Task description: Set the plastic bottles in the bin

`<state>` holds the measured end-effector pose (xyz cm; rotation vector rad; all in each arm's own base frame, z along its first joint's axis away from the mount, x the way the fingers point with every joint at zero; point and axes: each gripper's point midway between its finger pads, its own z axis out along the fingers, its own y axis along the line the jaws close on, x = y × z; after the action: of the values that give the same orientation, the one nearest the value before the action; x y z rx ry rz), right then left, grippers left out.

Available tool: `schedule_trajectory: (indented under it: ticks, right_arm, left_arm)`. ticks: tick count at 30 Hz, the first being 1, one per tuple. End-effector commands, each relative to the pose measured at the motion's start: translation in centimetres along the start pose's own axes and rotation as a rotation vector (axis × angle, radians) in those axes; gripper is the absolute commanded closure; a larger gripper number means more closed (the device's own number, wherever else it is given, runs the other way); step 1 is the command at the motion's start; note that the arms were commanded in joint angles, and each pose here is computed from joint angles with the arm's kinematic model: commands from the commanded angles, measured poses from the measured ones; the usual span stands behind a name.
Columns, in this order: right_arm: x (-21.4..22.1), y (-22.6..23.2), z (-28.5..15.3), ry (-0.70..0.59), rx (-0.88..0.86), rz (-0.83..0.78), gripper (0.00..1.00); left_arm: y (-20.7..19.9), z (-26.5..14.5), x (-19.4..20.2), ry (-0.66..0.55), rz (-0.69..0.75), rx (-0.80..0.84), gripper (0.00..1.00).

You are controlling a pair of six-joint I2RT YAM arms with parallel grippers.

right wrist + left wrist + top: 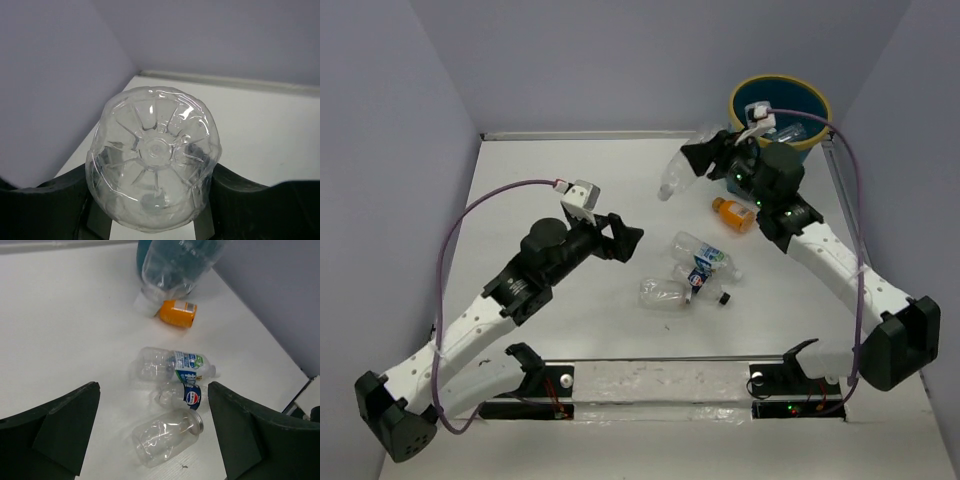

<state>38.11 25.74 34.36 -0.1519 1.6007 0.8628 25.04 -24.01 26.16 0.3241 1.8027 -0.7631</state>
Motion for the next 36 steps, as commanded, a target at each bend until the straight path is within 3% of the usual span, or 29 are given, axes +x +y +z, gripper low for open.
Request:
schedule_trajectory:
  ticks: [1,6,9,14,16,17,19,20,23,27,28,29,31,34,36]
  right_arm:
    - [-14.6,-2.8,-4.4,-0.321,0.254,-0.241,0.72]
    - [-22.9,-8.2,-6.2,-0.421,0.506,-0.349,0.72]
    - [-23.0,-12.8,-4.3,-0.357,0.646,-0.404,0.72]
    - [-23.0,-17.6,-3.5,-0.301,0.802,-0.456,0.71]
    - [-21.4,-19.7,-2.4,-0.236,0.849,-0.473,0.6]
    - [-22.4,-19.6,-2.4,-0.239,0.864,-0.494,0.34]
    - [-22.1,-20.7,-2.8,-0.178,0.915,-0.498,0.14]
    - [-23.3,-20.0,-2.7,-0.194,0.904,-0.485,0.09]
    - [-23.0,-16.1,-2.8,-0.17,0.747,-0.42,0.08]
    - [-15.4,-8.1,-1.4,-0.007,0.395,-0.357,0.15]
    - [-8.9,-6.4,-0.7,0.134,0.322,-0.352,0.16]
    - [-6.7,-5.0,-1.5,0.178,0.283,-0.373,0.17]
    - [2.3,-4.7,-2.6,0.37,0.238,-0.364,0.18]
    - [9.6,-5.5,-5.8,0.55,0.218,-0.305,0.22]
    - [11.6,-5.8,-7.1,0.6,0.219,-0.297,0.17]
  left_arm:
    - [-0.3,-4.1,-5.3,-0.135,-0.002,-0.045,0.01]
    - [2.0,-5.5,-3.9,-0.103,0.05,-0.143,0.01]
    - [2.9,-5.4,-2.2,-0.075,0.066,-0.166,0.01]
    - [3.0,-6.8,-3.6,-0.137,0.082,-0.17,0.01]
    - [3.0,-7.4,-4.0,-0.159,0.077,-0.173,0.01]
    - [2.9,-7.8,-4.4,-0.179,0.07,-0.168,0.01]
    - [2.8,-8.2,-4.7,-0.194,0.066,-0.161,0.01]
    - [2.6,-8.5,-4.9,-0.207,0.064,-0.155,0.01]
    - [2.4,-8.9,-5.2,-0.22,0.056,-0.145,0.01]
    - [2.0,-9.4,-5.6,-0.24,0.053,-0.12,0.01]
    - [1.9,-9.4,-5.6,-0.242,0.053,-0.118,0.01]
    - [1.9,-9.4,-5.5,-0.242,0.05,-0.116,0.01]
    - [1.8,-9.4,-5.5,-0.24,0.05,-0.11,0.01]
    - [1.6,-9.2,-5.3,-0.228,0.053,-0.098,0.01]
    - [1.6,-9.1,-5.2,-0.224,0.054,-0.095,0.01]
